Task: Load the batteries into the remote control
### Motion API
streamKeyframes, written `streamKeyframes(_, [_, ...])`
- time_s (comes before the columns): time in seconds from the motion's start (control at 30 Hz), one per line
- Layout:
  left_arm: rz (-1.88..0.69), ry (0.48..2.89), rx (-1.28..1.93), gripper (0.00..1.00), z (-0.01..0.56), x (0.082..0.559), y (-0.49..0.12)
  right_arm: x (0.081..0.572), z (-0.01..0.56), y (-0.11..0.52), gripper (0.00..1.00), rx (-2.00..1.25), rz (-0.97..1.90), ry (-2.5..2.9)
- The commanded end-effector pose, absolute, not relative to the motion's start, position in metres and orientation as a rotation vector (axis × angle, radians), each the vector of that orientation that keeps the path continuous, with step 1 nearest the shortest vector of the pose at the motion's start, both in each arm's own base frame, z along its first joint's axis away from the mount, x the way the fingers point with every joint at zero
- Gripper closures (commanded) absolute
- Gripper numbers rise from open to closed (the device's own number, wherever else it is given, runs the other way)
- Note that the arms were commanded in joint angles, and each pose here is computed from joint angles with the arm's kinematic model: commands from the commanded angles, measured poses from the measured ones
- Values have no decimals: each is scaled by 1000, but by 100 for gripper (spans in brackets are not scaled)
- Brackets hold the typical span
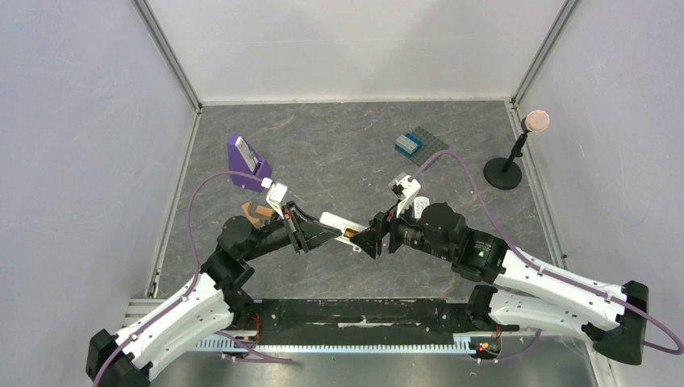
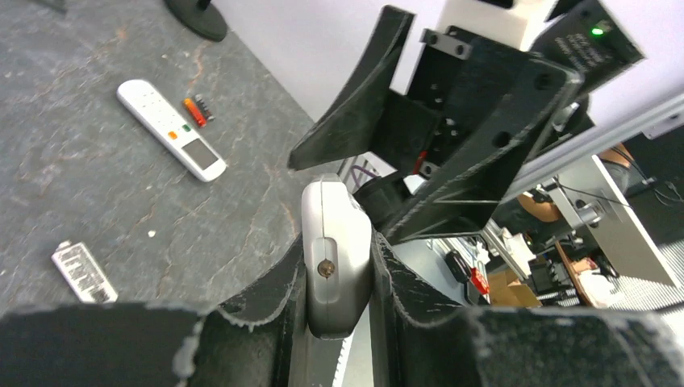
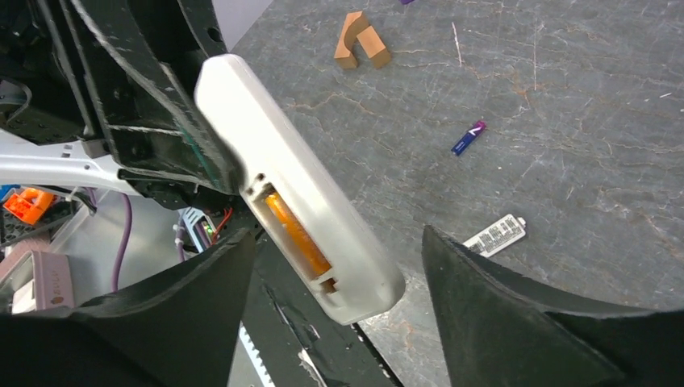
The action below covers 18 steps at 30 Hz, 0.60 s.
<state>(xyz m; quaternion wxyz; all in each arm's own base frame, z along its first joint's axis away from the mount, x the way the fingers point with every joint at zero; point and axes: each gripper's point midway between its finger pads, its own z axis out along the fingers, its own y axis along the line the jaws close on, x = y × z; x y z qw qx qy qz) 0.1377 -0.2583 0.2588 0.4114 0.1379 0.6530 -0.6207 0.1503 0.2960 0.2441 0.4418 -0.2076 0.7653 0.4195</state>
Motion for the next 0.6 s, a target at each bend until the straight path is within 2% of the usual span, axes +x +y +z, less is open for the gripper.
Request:
streamKeyframes(0.0, [-1450, 1697, 279, 98, 261, 152, -251, 157, 288, 298, 17, -437, 1092, 1796])
streamKeyframes(0.1, [-1248, 1828, 158, 98, 235, 171, -231, 163, 295, 291, 11, -366, 1078, 1793])
streamKeyframes(0.23, [-939, 1986, -48, 98, 201, 188, -188, 180, 281, 286, 13, -278, 974, 1862])
streamKeyframes(0.33, [-752, 2043, -170, 98, 188, 193, -157, 192, 254, 293, 21, -273, 862, 1971])
streamKeyframes(0.57, [-538, 2068, -276, 98, 193, 192, -117, 223, 187, 334, 37, -272, 647, 2192])
